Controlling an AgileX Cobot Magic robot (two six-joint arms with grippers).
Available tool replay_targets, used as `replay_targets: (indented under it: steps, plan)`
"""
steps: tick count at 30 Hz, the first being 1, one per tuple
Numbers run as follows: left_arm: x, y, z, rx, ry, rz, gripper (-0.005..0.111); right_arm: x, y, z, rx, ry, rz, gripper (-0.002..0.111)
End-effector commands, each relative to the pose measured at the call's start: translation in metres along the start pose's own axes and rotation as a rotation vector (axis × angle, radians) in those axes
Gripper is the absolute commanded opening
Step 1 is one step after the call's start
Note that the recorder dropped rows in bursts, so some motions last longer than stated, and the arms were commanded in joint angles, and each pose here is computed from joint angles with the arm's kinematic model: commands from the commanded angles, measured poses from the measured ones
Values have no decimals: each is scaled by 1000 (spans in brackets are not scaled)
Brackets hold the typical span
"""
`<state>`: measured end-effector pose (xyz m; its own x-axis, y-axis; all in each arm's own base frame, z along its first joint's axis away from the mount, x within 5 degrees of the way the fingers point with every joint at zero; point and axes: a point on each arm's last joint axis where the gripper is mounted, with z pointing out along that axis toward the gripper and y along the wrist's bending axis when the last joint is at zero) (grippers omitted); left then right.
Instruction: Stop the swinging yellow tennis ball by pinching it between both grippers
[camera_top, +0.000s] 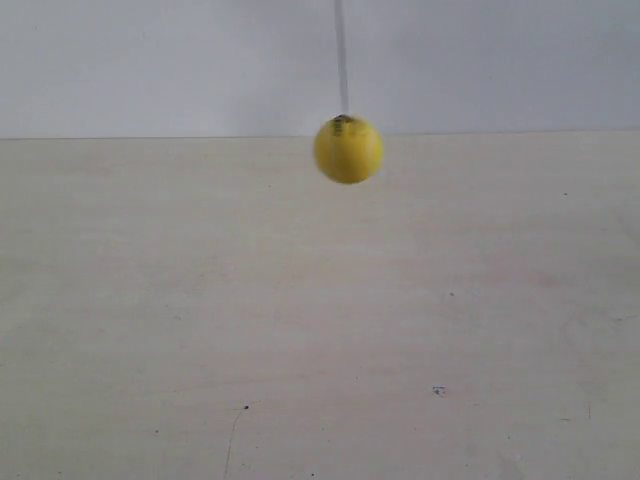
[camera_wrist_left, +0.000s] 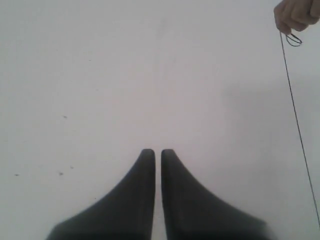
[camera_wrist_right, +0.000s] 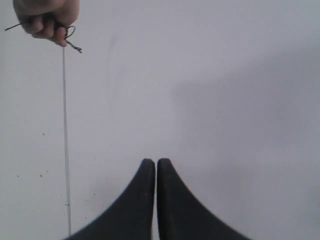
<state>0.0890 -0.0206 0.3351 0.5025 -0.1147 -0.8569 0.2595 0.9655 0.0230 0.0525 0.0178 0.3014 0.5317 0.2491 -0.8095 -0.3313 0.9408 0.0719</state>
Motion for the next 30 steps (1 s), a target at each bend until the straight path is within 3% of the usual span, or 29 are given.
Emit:
replay_targets:
  steps: [1,7,11,15,23,30]
  plan:
    - [7,-1,41,140,152,0,5,1,-2,39,2,215,-63,0]
    - [59,5,74,253,434,-21,5,50,-14,65,32,545,-121,0]
    - [98,10,79,293,591,-31,5,92,-19,72,-9,749,-176,0]
    - [131,8,77,398,718,-22,5,133,-24,73,-36,920,-170,0]
    - [174,6,73,519,809,-63,5,193,-10,71,-323,987,-104,0]
    - [190,1,71,614,780,-122,5,224,-7,89,-450,966,-86,0]
